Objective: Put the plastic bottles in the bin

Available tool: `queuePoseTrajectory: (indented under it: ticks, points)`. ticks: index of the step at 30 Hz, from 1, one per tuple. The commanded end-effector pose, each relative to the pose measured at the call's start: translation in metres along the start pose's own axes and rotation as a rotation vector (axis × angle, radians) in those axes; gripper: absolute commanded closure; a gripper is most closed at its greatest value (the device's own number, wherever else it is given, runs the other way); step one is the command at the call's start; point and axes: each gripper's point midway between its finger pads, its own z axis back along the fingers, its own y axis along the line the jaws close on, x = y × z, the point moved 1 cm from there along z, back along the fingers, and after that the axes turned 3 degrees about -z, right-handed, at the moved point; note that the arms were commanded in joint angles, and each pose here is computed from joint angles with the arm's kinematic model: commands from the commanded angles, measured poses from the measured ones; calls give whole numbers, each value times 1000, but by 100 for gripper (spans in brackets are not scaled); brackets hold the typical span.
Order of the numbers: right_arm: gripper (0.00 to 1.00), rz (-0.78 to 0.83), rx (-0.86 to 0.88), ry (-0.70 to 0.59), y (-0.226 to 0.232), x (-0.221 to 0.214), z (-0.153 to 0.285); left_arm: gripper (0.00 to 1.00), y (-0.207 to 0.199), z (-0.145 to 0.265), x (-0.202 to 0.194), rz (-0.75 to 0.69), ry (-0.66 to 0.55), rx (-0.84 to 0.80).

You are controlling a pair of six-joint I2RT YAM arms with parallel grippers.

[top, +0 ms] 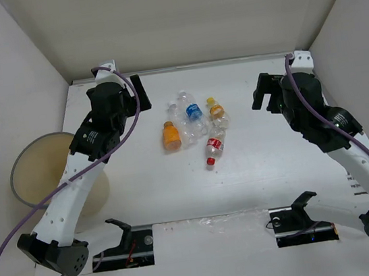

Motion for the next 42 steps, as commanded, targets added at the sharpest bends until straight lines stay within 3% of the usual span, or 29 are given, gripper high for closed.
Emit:
queuePoseTrajectory:
  ticks: [1,9,16,20,25,33,36,40,41,42]
  points:
    - [0,-11,33,-48,6,18,7,0,-2,6,15,22,-42,-14]
    - [0,58,125,121,54,-25,-45,0,2,5,13,15,-29,11]
    - [1,48,214,261,85,-76,-131,0,-5,-9,3,2,7,1]
    - [4,85,174,409,83,-129,-190,0,-11,-11,-1,-1,27,-33]
    - [4,107,194,527,81,-178,-228,0,-17,-14,-3,-10,36,-65]
    - [9,71,166,612,64,-211,-257,0,-23,-18,-10,-25,62,-91]
    - [16,73,136,643,57,-230,-263,0,-23,-18,-10,-25,62,-91]
    - [48,63,114,698,44,-249,-270,0,-23,-22,-13,-29,72,-88]
    - [68,65,110,706,42,-252,-269,0,-25,-21,-13,-29,75,-97]
    - [75,52,119,693,41,-247,-270,0,-24,-25,-19,-35,94,-91]
